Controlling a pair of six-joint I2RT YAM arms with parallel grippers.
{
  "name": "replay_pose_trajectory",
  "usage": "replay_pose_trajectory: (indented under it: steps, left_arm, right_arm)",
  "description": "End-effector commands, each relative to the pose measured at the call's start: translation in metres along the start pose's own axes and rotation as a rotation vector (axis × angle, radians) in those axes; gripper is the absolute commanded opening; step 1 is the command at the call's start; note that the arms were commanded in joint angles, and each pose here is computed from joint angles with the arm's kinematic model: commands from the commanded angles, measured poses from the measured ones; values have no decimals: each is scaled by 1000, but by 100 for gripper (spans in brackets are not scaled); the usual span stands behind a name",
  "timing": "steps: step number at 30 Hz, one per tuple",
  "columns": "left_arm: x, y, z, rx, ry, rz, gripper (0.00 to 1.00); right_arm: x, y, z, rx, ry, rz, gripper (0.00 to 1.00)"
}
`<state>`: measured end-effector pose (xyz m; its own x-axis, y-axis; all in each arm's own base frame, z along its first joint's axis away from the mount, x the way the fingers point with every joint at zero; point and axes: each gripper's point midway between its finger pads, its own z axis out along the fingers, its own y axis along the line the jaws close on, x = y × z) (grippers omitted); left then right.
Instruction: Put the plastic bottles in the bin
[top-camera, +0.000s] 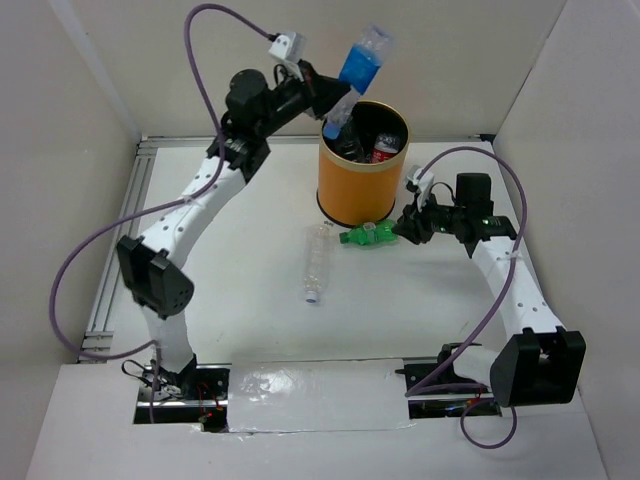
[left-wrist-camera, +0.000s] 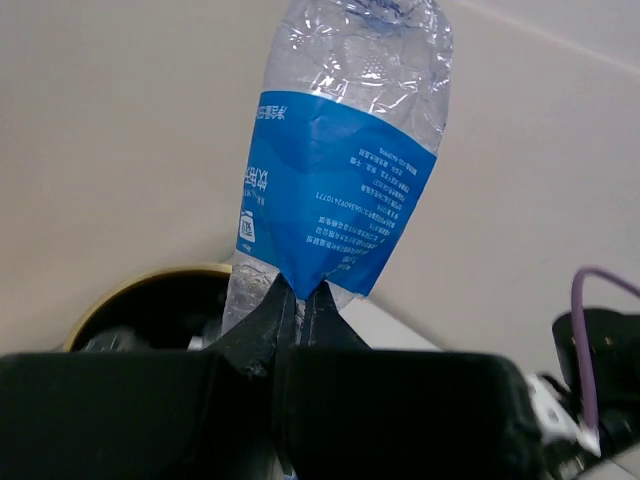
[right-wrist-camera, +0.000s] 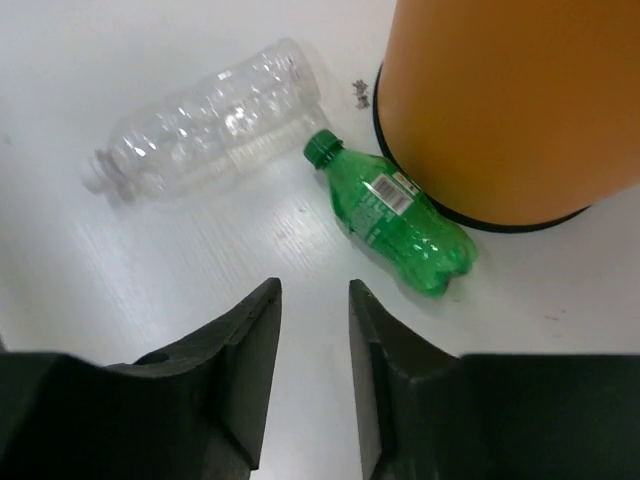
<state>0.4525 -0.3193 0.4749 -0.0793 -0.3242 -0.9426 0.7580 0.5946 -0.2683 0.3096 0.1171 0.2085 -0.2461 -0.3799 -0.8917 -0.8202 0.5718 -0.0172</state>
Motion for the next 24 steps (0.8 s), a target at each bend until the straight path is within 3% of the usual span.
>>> replay_pose_trajectory:
  steps: [1, 4, 5, 9, 11, 12, 14, 15, 16, 18, 19, 20, 23, 24]
  left_arm:
    - [3, -22, 45, 124, -81, -81, 0]
    - [28, -25, 76, 103, -141, -100, 0]
    - [22, -20, 82, 62, -207, -84, 0]
    - [64, 5, 106, -55, -134, -86, 0]
    - [79, 11, 107, -71, -98, -71, 13]
    - [79, 13, 106, -84, -98, -72, 29]
    - [79, 13, 104, -86, -91, -74, 82]
    - [73, 6, 102, -60, -92, -71, 95]
    - [67, 4, 102, -57, -99, -70, 100]
    - [29, -12, 93, -32, -138, -39, 100]
    - [36, -17, 93, -28, -119, -45, 100]
    - [3, -31, 80, -16, -157, -10, 100]
    - [1, -44, 50, -53, -103, 32, 100]
    - [2, -52, 23, -74, -70, 36, 100]
  right_arm:
    - [3, 0, -6, 16, -3, -44, 43]
    - [7, -4, -4, 28, -9, -37, 78]
    - [11, -1, -4, 27, -7, -34, 78]
    - [13, -5, -5, 42, -16, -60, 84]
    - [22, -3, -3, 37, -8, -94, 90]
    - [26, -2, -2, 33, -2, -111, 95]
    - [38, -4, 2, 24, 11, -219, 100]
    - [41, -8, 6, 25, 10, -266, 100]
    - [47, -9, 9, 2, 15, -383, 100]
    - [68, -9, 19, -35, 33, -515, 100]
    - [68, -13, 21, -35, 31, -560, 100]
    - [73, -15, 24, -44, 36, -594, 100]
    - [87, -31, 44, -39, 77, -645, 100]
    - [80, -39, 49, -27, 76, -667, 100]
